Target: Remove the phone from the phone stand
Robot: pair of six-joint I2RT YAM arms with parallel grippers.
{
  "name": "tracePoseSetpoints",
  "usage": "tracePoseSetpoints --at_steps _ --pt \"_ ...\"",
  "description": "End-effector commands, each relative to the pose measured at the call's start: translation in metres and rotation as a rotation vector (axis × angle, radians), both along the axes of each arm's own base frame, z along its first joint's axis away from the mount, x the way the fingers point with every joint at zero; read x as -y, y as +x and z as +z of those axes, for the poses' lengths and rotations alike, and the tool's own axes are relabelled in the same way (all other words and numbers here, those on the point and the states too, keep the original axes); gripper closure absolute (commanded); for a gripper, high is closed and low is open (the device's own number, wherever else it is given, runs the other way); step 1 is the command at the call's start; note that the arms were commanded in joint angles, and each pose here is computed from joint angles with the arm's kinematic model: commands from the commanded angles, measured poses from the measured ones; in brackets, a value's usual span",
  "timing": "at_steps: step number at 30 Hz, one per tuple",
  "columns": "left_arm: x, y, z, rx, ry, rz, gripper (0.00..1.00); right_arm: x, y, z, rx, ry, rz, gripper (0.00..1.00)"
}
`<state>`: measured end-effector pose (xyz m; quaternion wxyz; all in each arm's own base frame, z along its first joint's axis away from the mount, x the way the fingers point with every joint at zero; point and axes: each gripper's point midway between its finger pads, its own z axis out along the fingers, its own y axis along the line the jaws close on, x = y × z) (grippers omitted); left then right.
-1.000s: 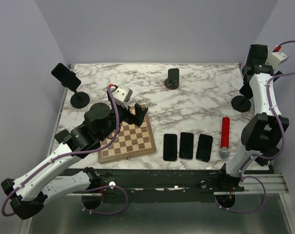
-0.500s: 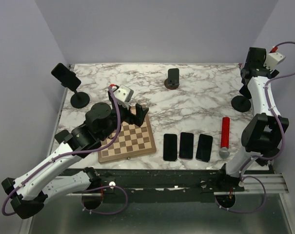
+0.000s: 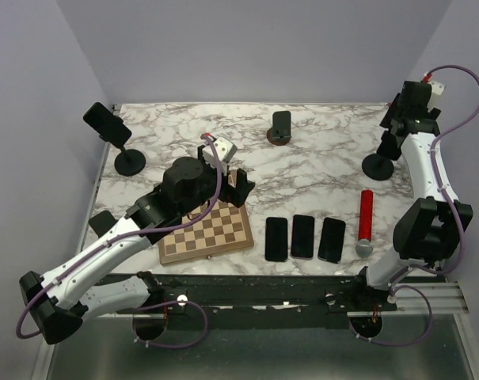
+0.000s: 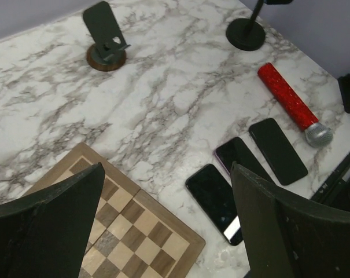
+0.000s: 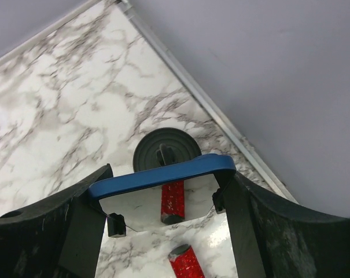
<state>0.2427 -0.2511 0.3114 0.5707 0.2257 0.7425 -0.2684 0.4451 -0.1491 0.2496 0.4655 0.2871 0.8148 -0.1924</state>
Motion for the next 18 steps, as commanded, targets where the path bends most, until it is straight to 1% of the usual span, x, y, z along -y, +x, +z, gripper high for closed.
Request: tracePoseSetpoints --at_steps 1,5,6,8,10,12,14,18 --pt "0.043 -0.014 0.002 -0.075 -0.073 -0.198 0.03 -0.049 0.008 0.017 0.05 0.09 0.222 0.99" --pt "0.075 -0.007 0.009 -0.171 -0.114 -0.257 0.05 -0.091 0.011 0.005 0.033 0.203 0.317 0.99" --pt "0.082 -0.003 0.013 -0.187 -0.138 -0.254 0.09 -0.098 0.01 0.003 0.03 0.227 0.322 0.99" --pt "0.099 0.006 0.013 -0.226 -0.185 -0.259 0.13 -0.111 0.007 -0.002 0.024 0.271 0.341 0.99" --pt "0.117 0.019 0.004 -0.264 -0.207 -0.259 0.17 -0.12 0.004 -0.004 0.025 0.303 0.348 0.99" --pt "0.134 0.034 -0.003 -0.281 -0.216 -0.253 0.17 -0.132 0.001 -0.004 0.025 0.317 0.36 0.99" --pt "0.148 0.051 -0.007 -0.27 -0.224 -0.24 0.18 -0.139 -0.002 -0.006 0.013 0.318 0.36 0.99" --pt "0.171 0.083 -0.006 -0.2 -0.284 -0.21 0.22 -0.141 -0.01 -0.011 -0.002 0.354 0.323 0.99"
